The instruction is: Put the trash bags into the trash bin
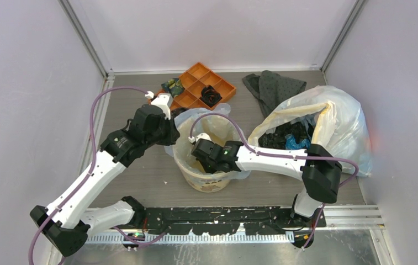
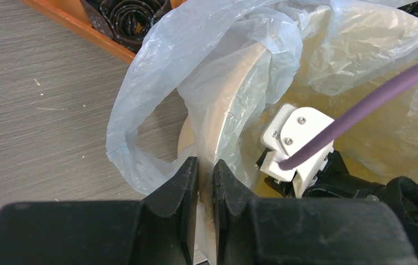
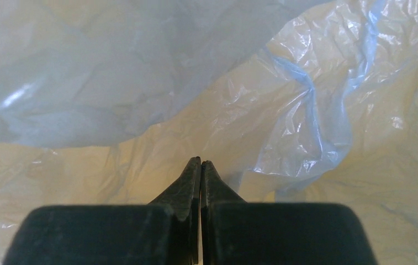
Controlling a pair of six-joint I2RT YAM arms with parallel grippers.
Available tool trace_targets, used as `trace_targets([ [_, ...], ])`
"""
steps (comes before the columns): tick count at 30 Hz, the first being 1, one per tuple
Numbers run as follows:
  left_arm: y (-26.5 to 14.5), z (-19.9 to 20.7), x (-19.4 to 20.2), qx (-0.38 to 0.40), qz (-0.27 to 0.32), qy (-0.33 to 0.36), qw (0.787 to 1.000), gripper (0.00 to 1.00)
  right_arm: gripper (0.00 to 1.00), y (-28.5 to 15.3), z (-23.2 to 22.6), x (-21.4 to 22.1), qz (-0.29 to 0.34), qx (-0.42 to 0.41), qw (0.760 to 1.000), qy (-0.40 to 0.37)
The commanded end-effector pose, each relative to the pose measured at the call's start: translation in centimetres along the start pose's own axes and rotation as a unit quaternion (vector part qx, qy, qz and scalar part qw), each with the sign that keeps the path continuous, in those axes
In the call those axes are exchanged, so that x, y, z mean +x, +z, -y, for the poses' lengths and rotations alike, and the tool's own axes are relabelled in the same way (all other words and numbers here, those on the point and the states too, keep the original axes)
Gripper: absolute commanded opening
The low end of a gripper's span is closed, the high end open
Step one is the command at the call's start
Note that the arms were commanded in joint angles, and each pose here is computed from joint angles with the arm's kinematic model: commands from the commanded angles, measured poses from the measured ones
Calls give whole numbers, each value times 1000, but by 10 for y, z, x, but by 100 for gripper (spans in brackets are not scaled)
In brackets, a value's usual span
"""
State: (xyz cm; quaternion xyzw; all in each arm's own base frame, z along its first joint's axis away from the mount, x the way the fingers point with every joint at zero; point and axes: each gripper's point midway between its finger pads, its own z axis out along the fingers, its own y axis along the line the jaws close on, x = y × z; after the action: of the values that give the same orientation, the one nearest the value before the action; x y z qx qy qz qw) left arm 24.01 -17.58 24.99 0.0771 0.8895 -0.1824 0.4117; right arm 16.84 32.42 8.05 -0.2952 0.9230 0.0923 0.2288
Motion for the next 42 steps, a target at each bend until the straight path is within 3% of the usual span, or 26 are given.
trace_targets([
  [1, -14, 16, -26, 48, 69, 1, 996, 0, 1, 3, -4, -3, -6, -25, 999, 37],
  [10, -19, 37, -21, 117, 78, -6, 990, 1, 2, -15, 0, -24, -39, -10, 999, 19],
  [19, -16, 26, -25, 78, 75, -4, 994, 0, 1, -2, -2, -9, -58, -17, 998, 22],
  [42, -12, 33, -38, 82, 78, 5, 994, 1, 1, 37, 9, 33, -96, -8, 995, -9],
])
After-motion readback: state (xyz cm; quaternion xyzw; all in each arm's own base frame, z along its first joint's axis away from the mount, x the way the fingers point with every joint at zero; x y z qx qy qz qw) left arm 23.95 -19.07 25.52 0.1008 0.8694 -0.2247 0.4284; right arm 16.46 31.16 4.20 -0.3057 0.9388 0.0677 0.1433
